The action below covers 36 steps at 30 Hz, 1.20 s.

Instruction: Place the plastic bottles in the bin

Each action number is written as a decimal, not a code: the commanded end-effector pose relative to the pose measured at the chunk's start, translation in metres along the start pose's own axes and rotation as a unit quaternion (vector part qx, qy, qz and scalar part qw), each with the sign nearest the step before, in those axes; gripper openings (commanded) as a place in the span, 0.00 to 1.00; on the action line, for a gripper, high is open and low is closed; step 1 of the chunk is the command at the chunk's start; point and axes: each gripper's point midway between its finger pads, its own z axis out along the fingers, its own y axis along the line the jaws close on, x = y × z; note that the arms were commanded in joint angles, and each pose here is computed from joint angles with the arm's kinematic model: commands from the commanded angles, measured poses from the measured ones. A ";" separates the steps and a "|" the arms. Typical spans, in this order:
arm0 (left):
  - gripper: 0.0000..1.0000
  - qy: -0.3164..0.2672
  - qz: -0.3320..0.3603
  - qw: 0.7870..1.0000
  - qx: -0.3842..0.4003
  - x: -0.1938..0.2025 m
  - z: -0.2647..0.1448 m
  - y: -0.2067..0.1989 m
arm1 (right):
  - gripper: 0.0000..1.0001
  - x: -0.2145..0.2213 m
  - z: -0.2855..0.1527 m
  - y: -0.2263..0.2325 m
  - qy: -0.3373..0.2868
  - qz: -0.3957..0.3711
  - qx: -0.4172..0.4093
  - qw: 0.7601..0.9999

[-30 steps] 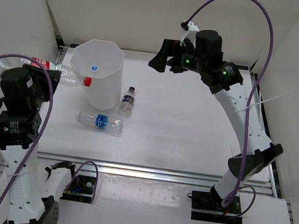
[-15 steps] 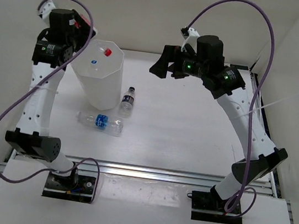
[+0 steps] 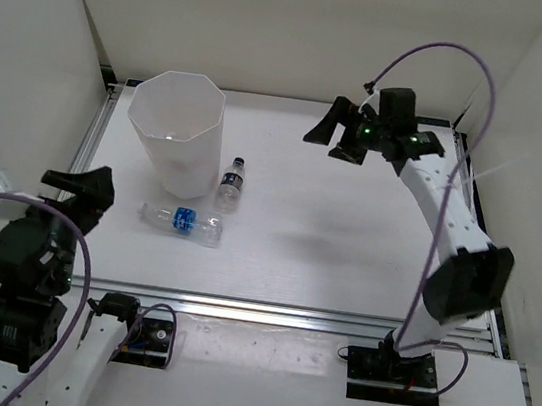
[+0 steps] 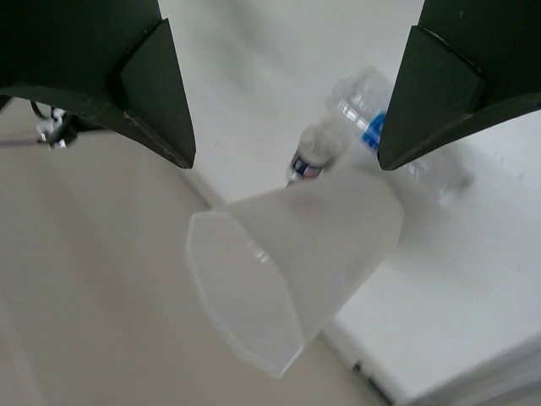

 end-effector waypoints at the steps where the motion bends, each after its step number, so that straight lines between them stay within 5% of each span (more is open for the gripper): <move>1: 1.00 0.175 0.010 0.980 -0.091 0.098 0.025 0.045 | 1.00 0.023 0.063 -0.013 0.090 0.067 -0.058 0.992; 14: 1.00 0.270 -0.019 0.952 -0.144 0.180 0.008 0.109 | 1.00 0.118 0.234 -0.007 0.262 0.159 -0.138 0.942; 22: 1.00 0.273 0.011 0.949 -0.155 0.172 0.002 0.112 | 1.00 0.161 0.288 0.003 0.286 0.193 -0.137 0.928; 29: 1.00 0.285 0.012 0.941 -0.182 0.186 0.003 0.128 | 0.66 0.190 0.278 -0.023 0.308 0.210 -0.109 0.922; 32: 1.00 0.276 -0.013 0.942 -0.192 0.197 0.011 0.135 | 0.43 0.180 0.237 -0.021 0.293 0.179 -0.103 0.933; 36: 1.00 0.261 -0.063 0.943 -0.198 0.214 0.029 0.141 | 0.31 0.165 0.177 -0.014 0.270 0.158 -0.094 0.945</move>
